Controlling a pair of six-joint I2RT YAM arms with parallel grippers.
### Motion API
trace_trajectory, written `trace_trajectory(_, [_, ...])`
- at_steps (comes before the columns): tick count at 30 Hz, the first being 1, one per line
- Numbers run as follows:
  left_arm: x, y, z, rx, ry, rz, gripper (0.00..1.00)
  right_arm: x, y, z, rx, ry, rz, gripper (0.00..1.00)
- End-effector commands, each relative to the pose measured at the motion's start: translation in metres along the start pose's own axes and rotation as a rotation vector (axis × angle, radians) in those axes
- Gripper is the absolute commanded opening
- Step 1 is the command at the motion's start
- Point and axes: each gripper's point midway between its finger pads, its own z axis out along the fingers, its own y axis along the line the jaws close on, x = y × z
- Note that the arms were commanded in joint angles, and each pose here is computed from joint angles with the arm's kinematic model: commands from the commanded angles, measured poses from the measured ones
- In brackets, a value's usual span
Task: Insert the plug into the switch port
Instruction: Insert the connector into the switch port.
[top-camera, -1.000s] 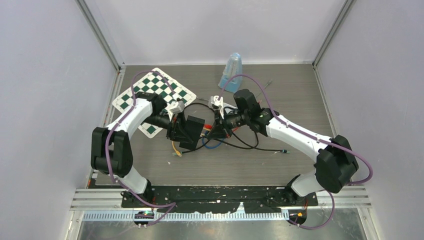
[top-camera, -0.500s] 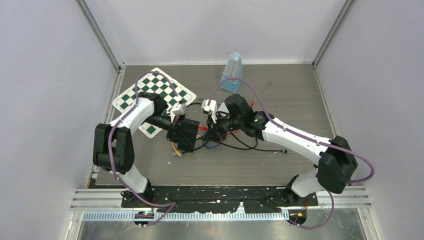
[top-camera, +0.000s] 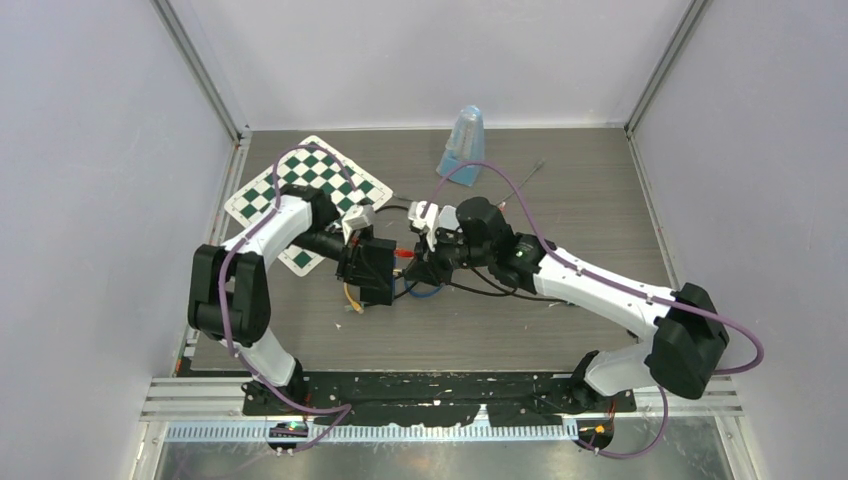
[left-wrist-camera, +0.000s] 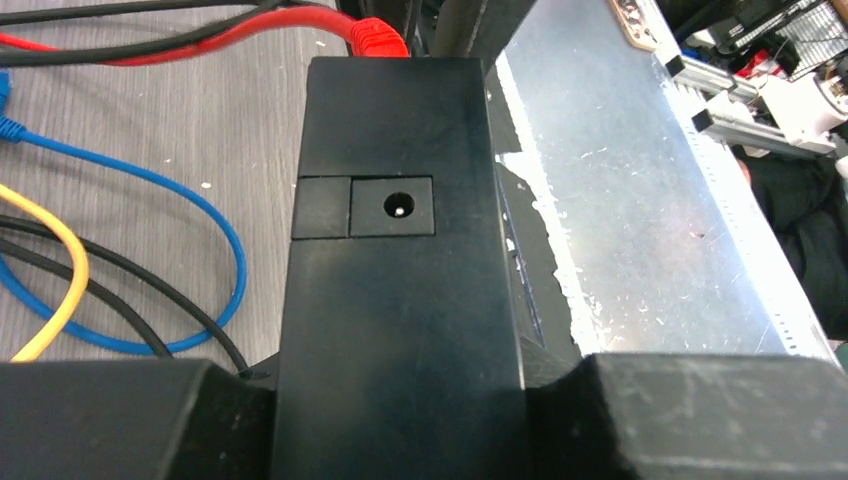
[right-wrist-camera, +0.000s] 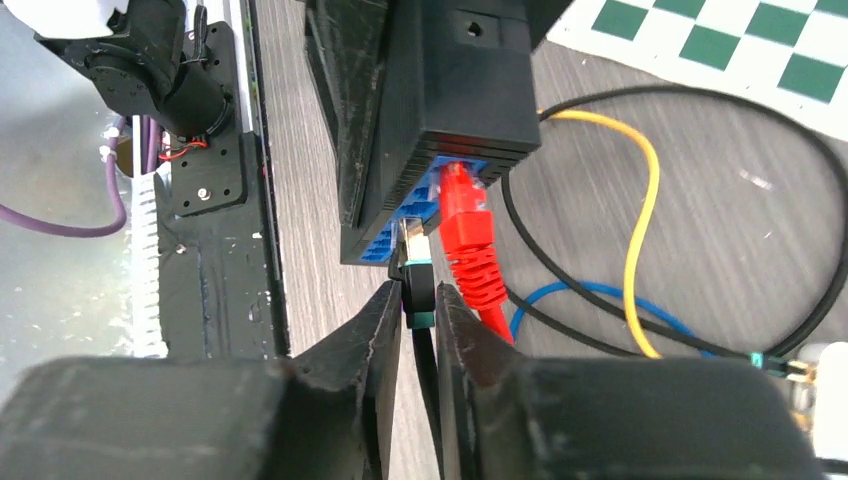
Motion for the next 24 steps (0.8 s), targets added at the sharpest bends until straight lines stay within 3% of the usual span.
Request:
trace_trajectory(1, [-0.052,-0.044,0.016,0.093,-0.231,-0.205,0.0,-0.058,-0.019,-0.011,0.127,-0.279,-0.244,0.3])
trace_trajectory(5, [-0.05,-0.043,0.016,0.082,-0.265,-0.203,0.0,-0.047,-0.011,-0.023,0.122,-0.279,-0.31,0.45])
trace_trajectory(10, [-0.051,-0.043,0.016,0.082,-0.276,-0.214,0.0,-0.049,-0.002,-0.041,0.126,-0.32,-0.461,0.54])
trace_trajectory(24, [-0.053,-0.045,0.016,0.084,-0.282,-0.229,0.0,-0.052,-0.001,-0.05,0.198,-0.243,-0.815,0.47])
